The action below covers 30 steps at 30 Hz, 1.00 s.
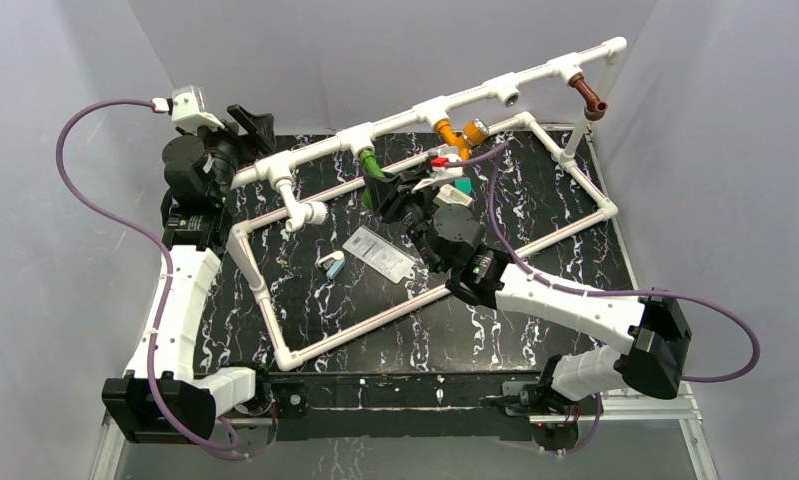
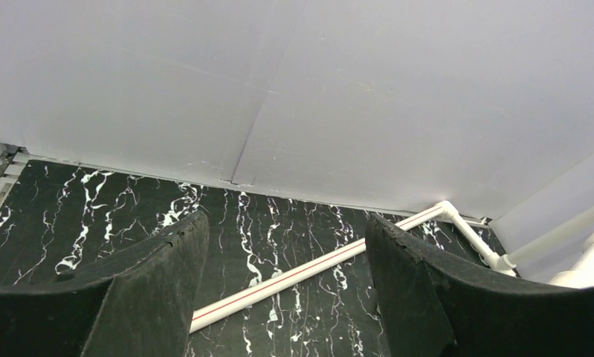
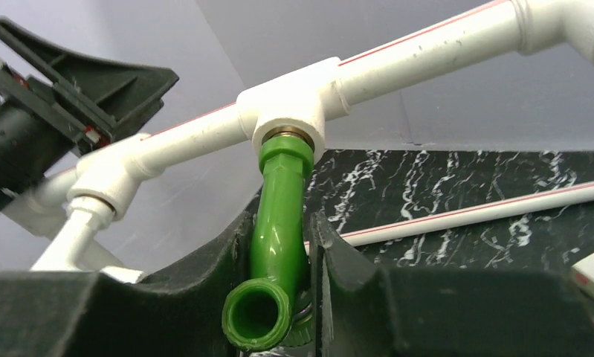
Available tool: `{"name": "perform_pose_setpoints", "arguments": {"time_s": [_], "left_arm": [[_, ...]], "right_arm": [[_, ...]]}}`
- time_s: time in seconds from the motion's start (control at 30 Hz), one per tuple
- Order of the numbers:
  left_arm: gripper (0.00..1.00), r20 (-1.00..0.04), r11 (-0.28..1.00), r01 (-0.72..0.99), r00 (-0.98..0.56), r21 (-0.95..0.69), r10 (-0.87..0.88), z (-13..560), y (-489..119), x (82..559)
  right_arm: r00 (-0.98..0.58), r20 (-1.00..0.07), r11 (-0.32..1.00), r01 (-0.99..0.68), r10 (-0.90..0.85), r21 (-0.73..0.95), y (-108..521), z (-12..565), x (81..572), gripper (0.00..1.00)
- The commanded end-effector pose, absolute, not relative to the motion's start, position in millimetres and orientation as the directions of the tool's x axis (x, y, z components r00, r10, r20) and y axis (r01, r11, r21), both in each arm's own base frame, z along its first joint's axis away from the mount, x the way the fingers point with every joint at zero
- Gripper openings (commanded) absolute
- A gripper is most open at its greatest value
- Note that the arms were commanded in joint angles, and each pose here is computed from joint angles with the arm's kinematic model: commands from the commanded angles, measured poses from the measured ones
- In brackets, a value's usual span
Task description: Install the water faucets
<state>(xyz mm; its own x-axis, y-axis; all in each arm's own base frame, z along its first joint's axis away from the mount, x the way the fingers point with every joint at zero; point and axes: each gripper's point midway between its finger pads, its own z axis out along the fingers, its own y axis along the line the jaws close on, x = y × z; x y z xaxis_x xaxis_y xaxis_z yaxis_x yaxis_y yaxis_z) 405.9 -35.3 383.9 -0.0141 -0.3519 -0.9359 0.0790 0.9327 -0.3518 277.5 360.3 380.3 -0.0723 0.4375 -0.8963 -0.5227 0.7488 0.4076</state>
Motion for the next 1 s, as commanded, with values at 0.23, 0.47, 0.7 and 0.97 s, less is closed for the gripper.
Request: {"name": "perform_pose_setpoints", "arguments": {"time_s": [0.23, 0.47, 0.7, 0.97], "left_arm": [[0.74, -0.796, 0.933, -0.117, -0.491, -0.341, -0.353, 216.5, -28.2, 382.5], [0.74, -0.797, 0.932, -0.112, -0.49, -0.345, -0.354, 217.7, -29.1, 382.4], [0.74, -0.795, 0.93, -0.107, -0.49, -0.351, -0.356, 218.1, -30.4, 382.5], [0.74, -0.793, 0.929, -0.106, -0.492, -0.355, -0.359, 217.3, -31.2, 382.7]], "right_arm": [[-0.331, -0.447, 0.331, -0.351, 0.831, 0.876, 371.8, 385.3, 276.1, 0.01], [-0.299, -0.569, 0.43, -0.419, 0.766, 0.8, 385.6, 387.6, 273.7, 0.01], [-0.187, -0.779, 0.622, -0.504, 0.598, 0.599, 392.5, 382.8, 271.9, 0.4], [-0.082, -0.866, 0.756, -0.454, 0.493, 0.473, 383.6, 374.3, 275.3, 0.58]]}}
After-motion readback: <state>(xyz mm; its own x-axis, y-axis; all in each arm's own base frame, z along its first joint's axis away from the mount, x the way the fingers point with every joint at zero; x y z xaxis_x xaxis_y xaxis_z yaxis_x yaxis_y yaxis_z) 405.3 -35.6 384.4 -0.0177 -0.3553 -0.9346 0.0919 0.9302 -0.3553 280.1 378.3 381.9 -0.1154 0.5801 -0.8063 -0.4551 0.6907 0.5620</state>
